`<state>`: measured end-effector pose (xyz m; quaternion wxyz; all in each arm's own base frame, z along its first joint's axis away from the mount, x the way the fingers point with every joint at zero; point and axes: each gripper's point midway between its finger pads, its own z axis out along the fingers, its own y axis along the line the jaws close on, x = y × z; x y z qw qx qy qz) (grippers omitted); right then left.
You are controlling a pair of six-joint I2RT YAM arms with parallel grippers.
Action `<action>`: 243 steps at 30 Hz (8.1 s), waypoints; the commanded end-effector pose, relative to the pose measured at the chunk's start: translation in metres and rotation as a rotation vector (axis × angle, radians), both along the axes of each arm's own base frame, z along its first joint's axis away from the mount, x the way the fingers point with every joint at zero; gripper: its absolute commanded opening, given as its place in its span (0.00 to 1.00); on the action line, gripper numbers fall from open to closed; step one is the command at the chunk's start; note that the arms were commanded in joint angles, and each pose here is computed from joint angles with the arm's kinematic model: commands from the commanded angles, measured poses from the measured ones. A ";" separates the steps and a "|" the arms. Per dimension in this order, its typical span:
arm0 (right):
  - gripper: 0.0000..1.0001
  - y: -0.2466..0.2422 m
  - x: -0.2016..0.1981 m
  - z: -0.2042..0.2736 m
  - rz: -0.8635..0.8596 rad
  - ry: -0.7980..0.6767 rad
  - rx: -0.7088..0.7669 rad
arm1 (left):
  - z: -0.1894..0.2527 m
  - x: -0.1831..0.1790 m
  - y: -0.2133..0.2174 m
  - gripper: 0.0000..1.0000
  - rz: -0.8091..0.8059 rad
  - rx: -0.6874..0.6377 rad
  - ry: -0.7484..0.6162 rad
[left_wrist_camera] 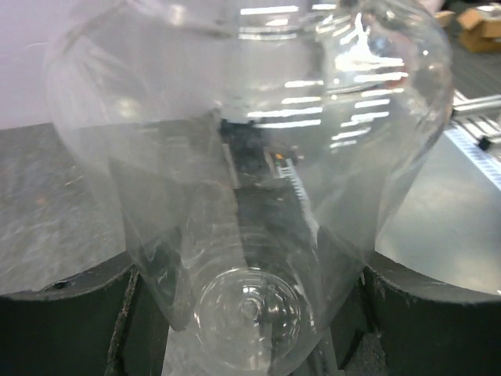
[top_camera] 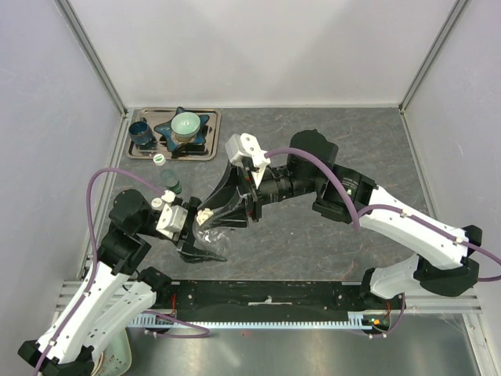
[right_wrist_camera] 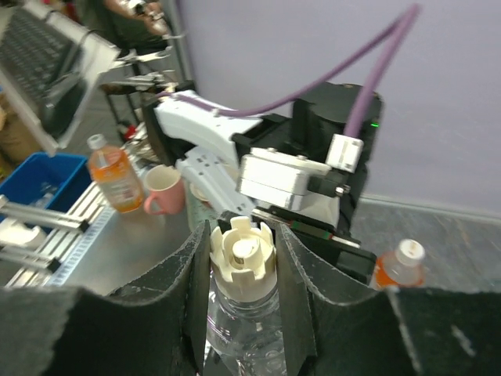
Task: Screw on the bottle caps
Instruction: Screw the bottle cap onto the plastic bottle.
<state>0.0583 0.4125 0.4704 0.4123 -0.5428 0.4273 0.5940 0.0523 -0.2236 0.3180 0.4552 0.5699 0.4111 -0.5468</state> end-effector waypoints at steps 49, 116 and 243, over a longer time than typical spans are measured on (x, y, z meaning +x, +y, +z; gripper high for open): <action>0.98 -0.050 0.053 0.060 -0.585 0.046 0.122 | 0.016 0.036 -0.003 0.02 0.226 -0.040 0.001; 0.00 0.008 0.109 -0.064 -0.704 0.083 -0.161 | 0.022 0.096 0.007 0.02 0.551 -0.056 -0.100; 0.00 0.006 0.017 -0.039 -0.115 -0.055 -0.158 | 0.031 0.077 0.008 0.43 0.500 -0.055 0.092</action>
